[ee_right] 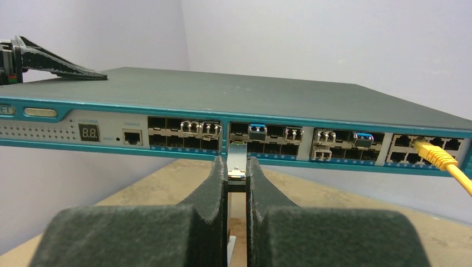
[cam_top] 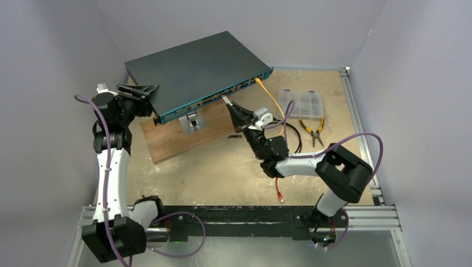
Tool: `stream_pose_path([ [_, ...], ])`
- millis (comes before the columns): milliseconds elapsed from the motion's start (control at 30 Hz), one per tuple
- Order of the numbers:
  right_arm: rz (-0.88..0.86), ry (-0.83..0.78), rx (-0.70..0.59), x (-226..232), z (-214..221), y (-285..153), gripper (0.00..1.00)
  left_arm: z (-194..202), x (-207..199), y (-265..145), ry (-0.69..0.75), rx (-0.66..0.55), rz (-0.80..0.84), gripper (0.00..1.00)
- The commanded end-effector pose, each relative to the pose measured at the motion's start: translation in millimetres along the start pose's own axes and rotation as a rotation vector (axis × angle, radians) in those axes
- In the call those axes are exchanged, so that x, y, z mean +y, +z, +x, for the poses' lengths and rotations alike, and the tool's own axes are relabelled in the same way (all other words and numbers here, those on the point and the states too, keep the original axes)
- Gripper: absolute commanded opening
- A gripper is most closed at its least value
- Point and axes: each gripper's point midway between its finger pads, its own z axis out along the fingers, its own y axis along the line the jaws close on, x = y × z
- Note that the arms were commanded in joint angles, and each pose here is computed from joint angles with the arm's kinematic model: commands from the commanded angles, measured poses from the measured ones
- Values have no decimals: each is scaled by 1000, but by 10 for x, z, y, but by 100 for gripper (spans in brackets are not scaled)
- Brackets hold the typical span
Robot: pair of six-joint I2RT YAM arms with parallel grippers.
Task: Insert the plug into the switch port
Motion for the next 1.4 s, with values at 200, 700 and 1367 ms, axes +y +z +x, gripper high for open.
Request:
stream_pose_path([
  [200, 59, 14, -112, 5, -289, 110, 0, 247, -73, -24, 21, 102, 38, 0],
  [700, 82, 25, -118, -1, -330, 123, 0, 256, -74, -18, 21, 105, 38, 0],
  [1367, 117, 30, -117, -22, -302, 117, 0, 266, -76, -20, 22, 107, 41, 0],
])
